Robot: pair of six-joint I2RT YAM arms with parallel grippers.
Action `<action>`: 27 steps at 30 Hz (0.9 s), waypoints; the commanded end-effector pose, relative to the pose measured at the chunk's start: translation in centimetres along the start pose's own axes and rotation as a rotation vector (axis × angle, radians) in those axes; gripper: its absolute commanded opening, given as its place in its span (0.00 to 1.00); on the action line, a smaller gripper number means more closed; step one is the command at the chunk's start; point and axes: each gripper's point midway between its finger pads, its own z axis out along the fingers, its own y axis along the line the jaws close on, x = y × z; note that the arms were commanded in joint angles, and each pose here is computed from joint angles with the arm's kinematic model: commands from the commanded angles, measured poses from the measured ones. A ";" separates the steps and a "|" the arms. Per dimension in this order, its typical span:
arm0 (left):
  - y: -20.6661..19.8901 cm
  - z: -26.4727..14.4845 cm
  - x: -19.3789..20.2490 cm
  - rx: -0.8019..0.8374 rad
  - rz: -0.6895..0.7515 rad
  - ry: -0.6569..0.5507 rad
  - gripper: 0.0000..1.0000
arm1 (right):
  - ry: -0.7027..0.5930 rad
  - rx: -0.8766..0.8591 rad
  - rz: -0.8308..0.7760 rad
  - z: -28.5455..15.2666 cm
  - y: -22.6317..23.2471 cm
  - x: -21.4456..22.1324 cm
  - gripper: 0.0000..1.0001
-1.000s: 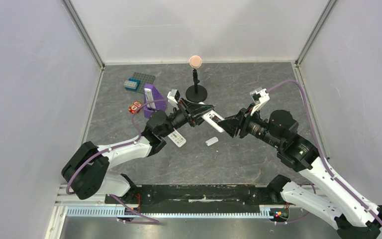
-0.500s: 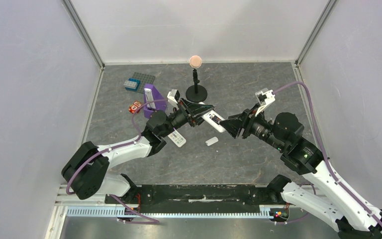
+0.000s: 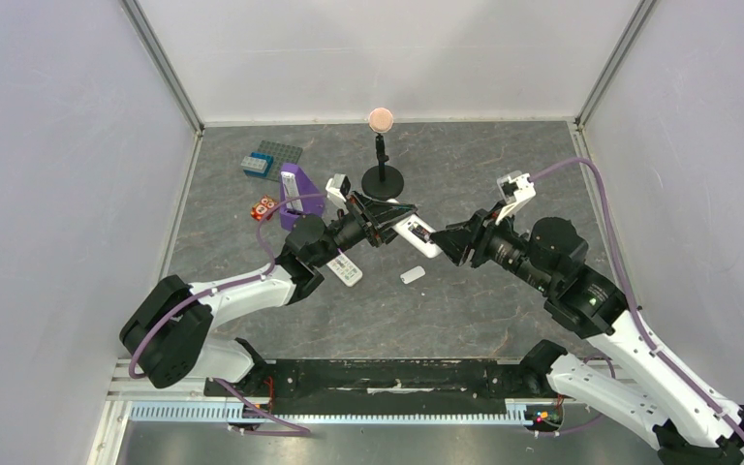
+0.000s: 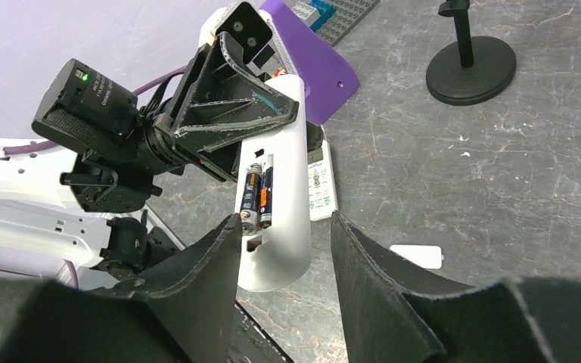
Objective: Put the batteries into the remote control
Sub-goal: Load the battery into the remote control.
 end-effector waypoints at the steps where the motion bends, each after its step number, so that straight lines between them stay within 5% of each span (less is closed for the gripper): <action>1: -3.4 -0.3 0.7 0.103 0.072 0.024 0.02 | -0.004 -0.001 -0.002 0.4 0.1 -0.3 0.49; 24: -3.8 -0.6 1.2 0.113 0.087 0.046 0.02 | 0.064 -0.026 0.002 1.6 -0.1 1.9 0.42; 27: -3.6 -0.6 1.2 0.107 0.089 0.043 0.02 | 0.068 -0.037 0.003 1.6 0.1 1.9 0.48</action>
